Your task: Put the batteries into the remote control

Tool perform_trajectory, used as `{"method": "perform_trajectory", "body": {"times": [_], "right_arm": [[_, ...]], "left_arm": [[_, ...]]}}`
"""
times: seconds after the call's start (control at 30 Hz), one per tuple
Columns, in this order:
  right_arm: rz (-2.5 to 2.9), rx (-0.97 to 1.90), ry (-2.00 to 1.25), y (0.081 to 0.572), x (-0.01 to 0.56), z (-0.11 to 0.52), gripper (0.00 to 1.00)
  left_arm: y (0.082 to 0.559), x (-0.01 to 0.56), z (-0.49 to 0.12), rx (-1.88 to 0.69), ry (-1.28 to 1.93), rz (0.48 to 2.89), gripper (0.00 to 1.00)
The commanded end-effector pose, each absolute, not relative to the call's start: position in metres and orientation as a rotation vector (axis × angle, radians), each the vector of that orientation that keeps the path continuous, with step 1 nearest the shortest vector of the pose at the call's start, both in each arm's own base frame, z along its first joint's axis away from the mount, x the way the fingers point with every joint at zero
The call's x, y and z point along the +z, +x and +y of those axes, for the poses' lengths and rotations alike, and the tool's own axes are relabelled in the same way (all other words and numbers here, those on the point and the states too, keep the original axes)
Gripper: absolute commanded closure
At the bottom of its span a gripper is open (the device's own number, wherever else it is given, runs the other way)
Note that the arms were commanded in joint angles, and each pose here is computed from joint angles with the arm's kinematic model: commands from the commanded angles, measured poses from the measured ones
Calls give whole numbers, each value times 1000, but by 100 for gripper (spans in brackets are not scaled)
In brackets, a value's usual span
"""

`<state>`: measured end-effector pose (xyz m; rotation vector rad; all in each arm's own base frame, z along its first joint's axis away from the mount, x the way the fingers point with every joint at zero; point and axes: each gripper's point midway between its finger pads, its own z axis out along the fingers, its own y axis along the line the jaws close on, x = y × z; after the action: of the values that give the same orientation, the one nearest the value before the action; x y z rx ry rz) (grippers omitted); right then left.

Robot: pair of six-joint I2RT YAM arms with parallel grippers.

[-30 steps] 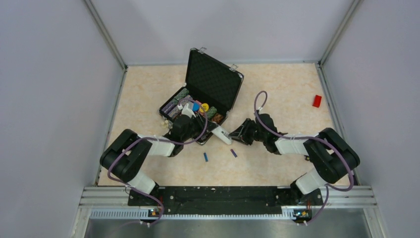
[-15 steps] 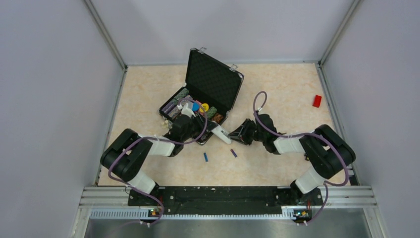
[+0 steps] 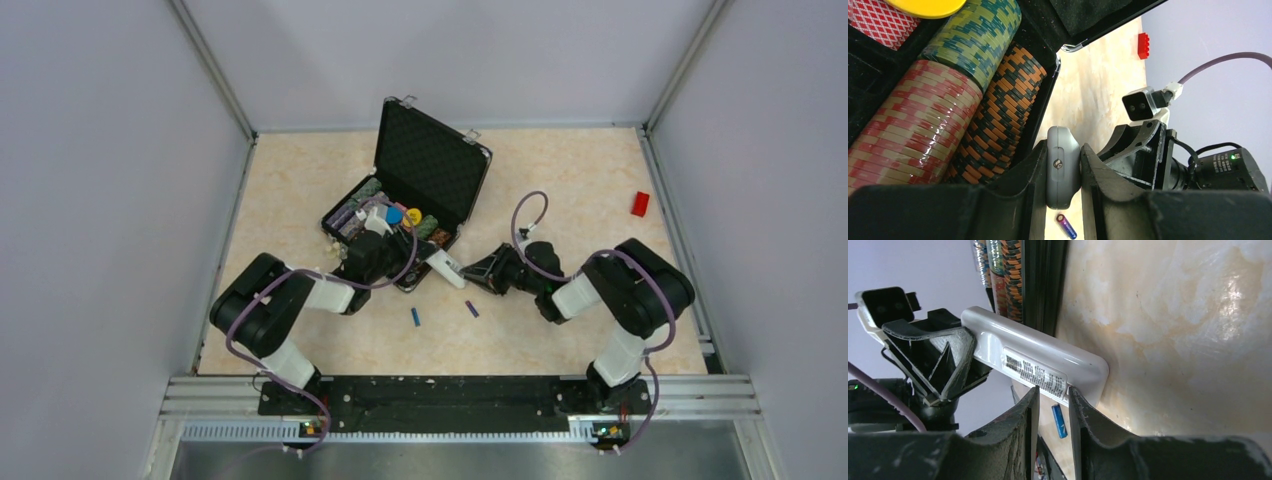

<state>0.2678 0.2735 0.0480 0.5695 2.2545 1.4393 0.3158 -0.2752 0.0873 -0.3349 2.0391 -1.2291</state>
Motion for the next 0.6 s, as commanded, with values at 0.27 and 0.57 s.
{"method": "perform_trajectory", "body": {"times": [0.27,0.57], "right_arm": [[2106,1707,486,261,70,299,72],[1919,1833,445,275,117,307,72]], "left_arm": [[288,61,-292,-1259,-291,2175,100],[284,61,-295,-1219,-273,2197,100]]}}
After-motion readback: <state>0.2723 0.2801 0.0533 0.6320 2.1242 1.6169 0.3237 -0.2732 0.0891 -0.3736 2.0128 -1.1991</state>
